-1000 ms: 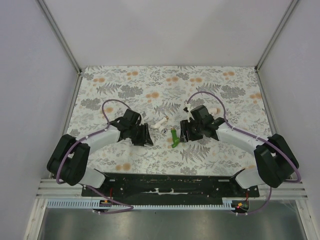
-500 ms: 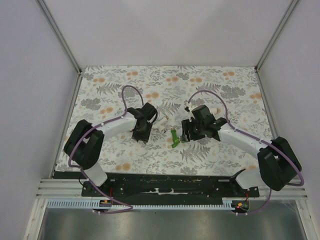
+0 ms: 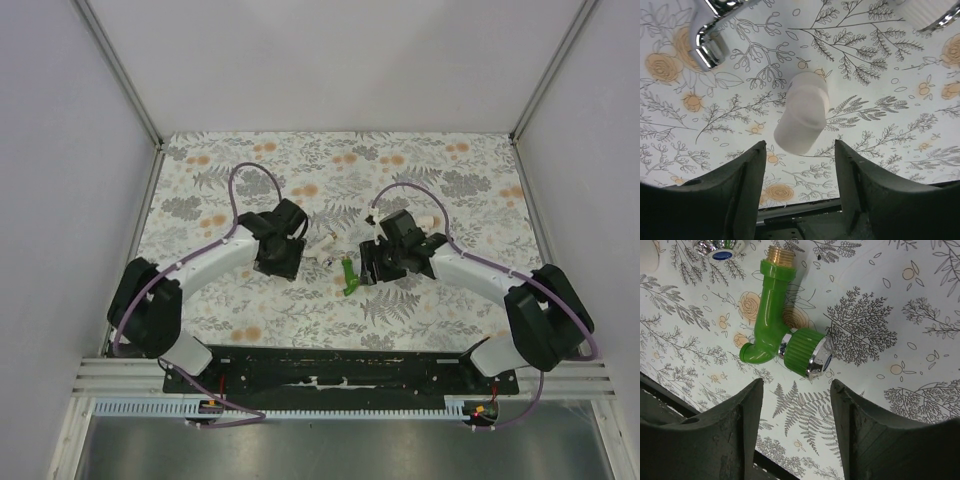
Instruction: Install the water faucets
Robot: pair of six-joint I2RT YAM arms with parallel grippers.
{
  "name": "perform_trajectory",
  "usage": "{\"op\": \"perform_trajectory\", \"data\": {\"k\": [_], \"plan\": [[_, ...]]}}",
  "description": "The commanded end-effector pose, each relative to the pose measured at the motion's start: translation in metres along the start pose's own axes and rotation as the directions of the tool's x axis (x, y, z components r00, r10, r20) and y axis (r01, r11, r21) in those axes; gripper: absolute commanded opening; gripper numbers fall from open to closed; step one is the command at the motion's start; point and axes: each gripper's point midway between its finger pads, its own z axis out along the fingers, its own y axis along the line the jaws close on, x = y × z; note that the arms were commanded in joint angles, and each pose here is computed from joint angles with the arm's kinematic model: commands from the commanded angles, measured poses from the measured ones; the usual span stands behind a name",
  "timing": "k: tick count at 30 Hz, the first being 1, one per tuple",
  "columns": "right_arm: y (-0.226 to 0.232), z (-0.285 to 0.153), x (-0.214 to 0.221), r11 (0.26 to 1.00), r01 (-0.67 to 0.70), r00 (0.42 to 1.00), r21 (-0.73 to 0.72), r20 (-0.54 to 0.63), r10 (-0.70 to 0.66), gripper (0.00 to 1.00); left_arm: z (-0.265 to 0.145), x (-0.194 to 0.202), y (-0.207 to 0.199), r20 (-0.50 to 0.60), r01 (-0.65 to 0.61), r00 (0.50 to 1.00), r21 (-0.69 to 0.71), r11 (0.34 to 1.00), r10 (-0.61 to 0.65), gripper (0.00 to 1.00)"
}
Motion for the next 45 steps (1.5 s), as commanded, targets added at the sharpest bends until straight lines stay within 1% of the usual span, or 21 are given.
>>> {"op": "perform_trajectory", "data": {"k": [1,4,6,7,8,9,12,14,16,20,22,25,28,31,34,37,38,39,41,43,45], "plan": [[0.015,0.007,-0.017,0.998,-0.006,1.0,-0.06,0.022,0.007,0.63,-0.033,-0.023,0.008,0.136,0.037,0.99,0.068,0.997,-0.046,0.64],[0.014,0.014,-0.015,0.998,-0.016,1.0,-0.057,0.009,0.017,0.61,-0.048,-0.033,0.009,0.2,0.108,0.969,0.2,0.974,-0.149,0.65],[0.011,0.017,-0.015,0.999,-0.019,1.0,-0.046,0.004,0.019,0.61,-0.061,-0.038,0.009,0.23,0.144,0.948,0.304,0.942,-0.22,0.66],[0.009,0.02,-0.015,0.999,-0.017,1.0,-0.036,0.003,0.017,0.61,-0.065,-0.041,0.011,0.241,0.17,0.934,0.347,0.922,-0.262,0.71],[0.006,0.021,-0.015,1.0,-0.013,1.0,-0.024,0.003,0.013,0.61,-0.072,-0.042,0.01,0.248,0.179,0.925,0.388,0.904,-0.289,0.85],[0.004,0.023,-0.015,1.0,-0.006,1.0,-0.015,0.001,0.006,0.61,-0.075,-0.044,0.01,0.26,0.182,0.916,0.413,0.893,-0.306,0.88],[-0.003,0.028,-0.012,1.0,0.011,1.0,0.016,-0.01,-0.011,0.61,-0.089,-0.046,0.002,0.288,0.157,0.901,0.482,0.862,-0.325,0.89],[-0.006,0.031,-0.011,0.999,0.028,0.999,0.022,-0.015,-0.028,0.6,-0.093,-0.047,-0.003,0.282,0.155,0.899,0.512,0.845,-0.335,0.88],[-0.009,0.033,-0.01,0.998,0.052,0.998,0.029,-0.018,-0.052,0.58,-0.095,-0.049,-0.008,0.264,0.164,0.899,0.536,0.828,-0.349,0.85],[-0.011,0.035,-0.008,0.994,0.104,0.994,0.023,-0.032,-0.103,0.55,-0.09,-0.058,-0.026,0.202,0.212,0.894,0.598,0.773,-0.401,0.79],[-0.011,0.033,-0.009,0.993,0.114,0.993,0.025,-0.029,-0.113,0.54,-0.084,-0.062,-0.041,0.18,0.21,0.906,0.596,0.775,-0.384,0.78],[-0.019,0.03,-0.011,0.99,0.124,0.992,0.07,-0.016,-0.123,0.53,-0.076,-0.067,-0.069,0.166,0.195,0.925,0.567,0.8,-0.343,0.78],[-0.018,0.022,-0.016,0.989,0.128,0.991,0.075,0.021,-0.13,0.53,-0.062,-0.075,-0.091,0.143,0.226,0.924,0.547,0.806,-0.356,0.76],[-0.013,0.004,-0.025,0.991,0.111,0.99,0.077,0.075,-0.117,0.6,-0.045,-0.083,-0.109,0.1,0.283,0.917,0.517,0.808,-0.385,0.75],[-0.019,-0.015,-0.033,0.989,0.06,0.986,0.134,0.148,-0.08,0.68,-0.024,-0.09,-0.121,0.064,0.355,0.902,0.452,0.819,-0.426,0.73],[-0.027,-0.033,-0.035,0.982,0.033,0.977,0.188,0.201,-0.071,0.76,-0.006,-0.094,-0.139,0.012,0.387,0.902,0.421,0.82,-0.432,0.71],[-0.029,-0.038,-0.035,0.98,0.028,0.975,0.196,0.212,-0.07,0.78,0.0,-0.093,-0.145,-0.004,0.401,0.899,0.41,0.819,-0.438,0.71],[-0.03,-0.042,-0.035,0.979,0.026,0.972,0.201,0.222,-0.072,0.79,0.007,-0.095,-0.147,-0.002,0.416,0.892,0.393,0.82,-0.451,0.69],[-0.03,-0.048,-0.033,0.979,0.026,0.969,0.202,0.236,-0.075,0.8,0.017,-0.097,-0.149,-0.006,0.438,0.884,0.363,0.822,-0.468,0.67],[-0.029,-0.054,-0.032,0.98,0.027,0.963,0.198,0.256,-0.079,0.8,0.027,-0.098,-0.146,-0.001,0.463,0.872,0.324,0.825,-0.49,0.66],[-0.029,-0.059,-0.033,0.98,0.026,0.958,0.197,0.276,-0.081,0.81,0.036,-0.1,-0.137,0.033,0.486,0.858,0.271,0.831,-0.513,0.65]]}}
